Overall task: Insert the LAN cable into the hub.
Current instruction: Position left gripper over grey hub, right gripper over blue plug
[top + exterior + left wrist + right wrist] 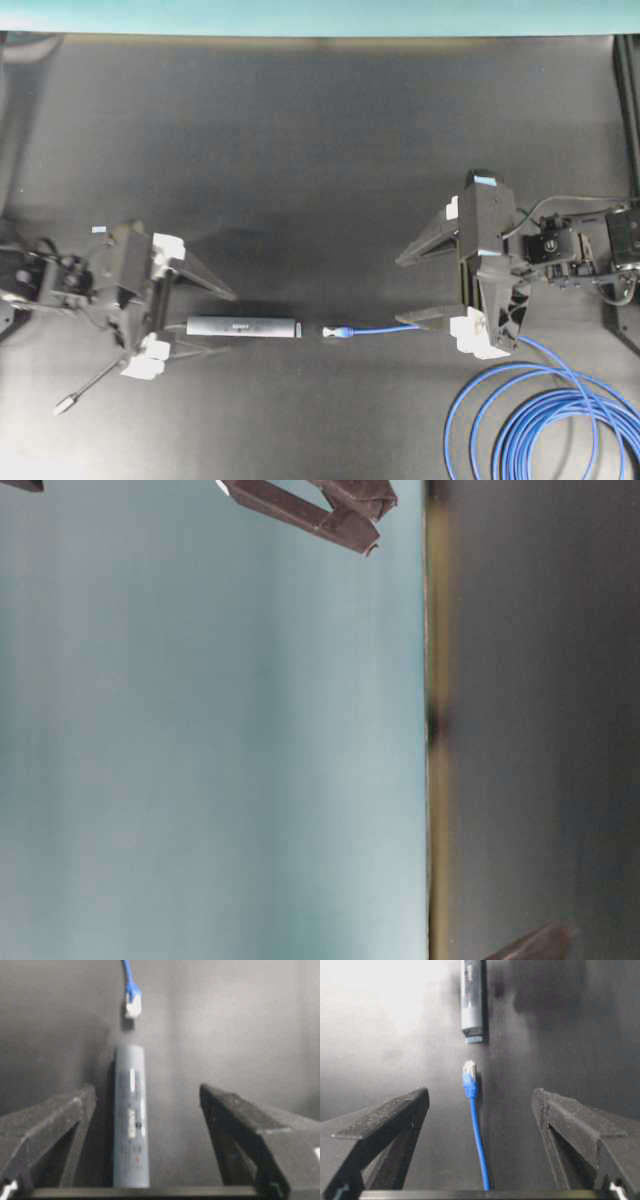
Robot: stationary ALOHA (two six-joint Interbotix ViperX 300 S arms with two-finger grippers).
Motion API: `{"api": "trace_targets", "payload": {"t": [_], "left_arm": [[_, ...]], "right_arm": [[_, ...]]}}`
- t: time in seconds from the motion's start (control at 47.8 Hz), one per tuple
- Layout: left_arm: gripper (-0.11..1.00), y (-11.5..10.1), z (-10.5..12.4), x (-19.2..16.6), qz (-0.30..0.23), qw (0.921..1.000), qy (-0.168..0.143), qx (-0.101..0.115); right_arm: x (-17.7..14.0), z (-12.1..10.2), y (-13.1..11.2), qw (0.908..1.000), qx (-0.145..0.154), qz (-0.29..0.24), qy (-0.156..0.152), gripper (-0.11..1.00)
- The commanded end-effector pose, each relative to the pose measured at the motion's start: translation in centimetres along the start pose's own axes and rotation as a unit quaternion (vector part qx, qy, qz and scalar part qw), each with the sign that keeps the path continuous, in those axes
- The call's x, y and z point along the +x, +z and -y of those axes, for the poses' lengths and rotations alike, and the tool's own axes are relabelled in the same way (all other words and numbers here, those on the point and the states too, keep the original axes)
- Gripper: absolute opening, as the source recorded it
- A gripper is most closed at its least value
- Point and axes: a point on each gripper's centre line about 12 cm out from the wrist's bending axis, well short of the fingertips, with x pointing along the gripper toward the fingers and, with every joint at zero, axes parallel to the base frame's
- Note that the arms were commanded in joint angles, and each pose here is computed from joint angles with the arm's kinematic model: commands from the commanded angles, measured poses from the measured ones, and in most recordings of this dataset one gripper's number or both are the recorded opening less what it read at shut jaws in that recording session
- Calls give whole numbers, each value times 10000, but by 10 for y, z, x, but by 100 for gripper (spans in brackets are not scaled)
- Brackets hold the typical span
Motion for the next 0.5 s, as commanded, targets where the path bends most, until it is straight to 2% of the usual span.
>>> {"api": "trace_targets", "payload": {"t": [0.0, 0.251, 0.481], "left_arm": [[81, -3, 1, 11, 138, 9999, -57, -18], [81, -18, -2, 22, 136, 9998, -71, -85], [81, -37, -4, 22, -155, 9996, -37, -217]], "right_arm": [[-1, -2, 4, 9999, 124, 79, 36, 80], [-4, -7, 1, 9998, 149, 72, 99, 80], [-6, -7, -1, 9997, 213, 70, 106, 80]]}}
